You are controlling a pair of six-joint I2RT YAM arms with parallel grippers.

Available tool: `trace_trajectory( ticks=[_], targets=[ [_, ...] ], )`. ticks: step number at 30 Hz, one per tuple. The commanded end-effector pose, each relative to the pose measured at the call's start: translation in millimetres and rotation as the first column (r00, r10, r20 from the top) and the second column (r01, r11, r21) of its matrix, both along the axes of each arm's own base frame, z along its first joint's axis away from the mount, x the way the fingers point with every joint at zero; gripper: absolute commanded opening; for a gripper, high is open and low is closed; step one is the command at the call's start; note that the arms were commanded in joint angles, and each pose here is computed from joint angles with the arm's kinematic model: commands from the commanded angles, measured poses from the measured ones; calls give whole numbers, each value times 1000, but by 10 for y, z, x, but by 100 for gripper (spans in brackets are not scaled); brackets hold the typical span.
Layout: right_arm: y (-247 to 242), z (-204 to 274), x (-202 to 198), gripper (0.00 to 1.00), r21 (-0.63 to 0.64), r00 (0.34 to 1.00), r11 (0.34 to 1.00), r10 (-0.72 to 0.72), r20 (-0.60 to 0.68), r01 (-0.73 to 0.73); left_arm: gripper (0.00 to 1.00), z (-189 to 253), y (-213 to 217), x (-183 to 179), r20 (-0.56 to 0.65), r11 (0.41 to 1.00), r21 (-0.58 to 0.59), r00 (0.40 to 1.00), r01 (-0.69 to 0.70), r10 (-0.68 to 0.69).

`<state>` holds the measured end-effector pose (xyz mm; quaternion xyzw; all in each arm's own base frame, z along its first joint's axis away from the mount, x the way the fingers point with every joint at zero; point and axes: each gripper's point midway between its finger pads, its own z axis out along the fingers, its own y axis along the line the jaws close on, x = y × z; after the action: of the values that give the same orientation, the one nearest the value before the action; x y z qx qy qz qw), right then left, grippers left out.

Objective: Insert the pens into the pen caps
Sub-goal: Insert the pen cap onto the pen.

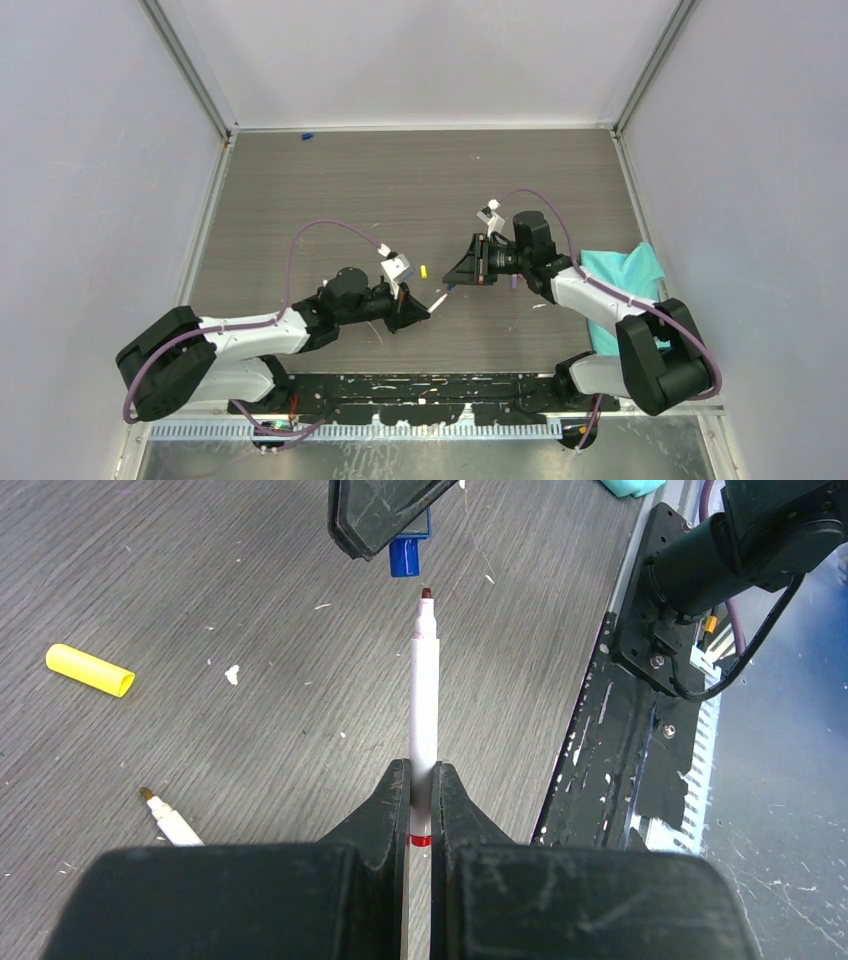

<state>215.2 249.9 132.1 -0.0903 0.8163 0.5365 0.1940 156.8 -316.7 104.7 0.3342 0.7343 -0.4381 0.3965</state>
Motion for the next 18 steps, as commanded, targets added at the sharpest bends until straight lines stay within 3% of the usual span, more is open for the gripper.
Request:
trace_trajectory(
  ticks=[1, 18],
  targets=[
    [70, 141, 17, 1, 41, 998, 999, 34, 50, -36, 0, 206, -58, 25, 59, 998, -65, 998, 9, -5],
    [86, 102, -70, 1, 41, 997, 997, 67, 38, -69, 0, 215, -9, 68, 72, 997, -69, 997, -27, 32]
  ],
)
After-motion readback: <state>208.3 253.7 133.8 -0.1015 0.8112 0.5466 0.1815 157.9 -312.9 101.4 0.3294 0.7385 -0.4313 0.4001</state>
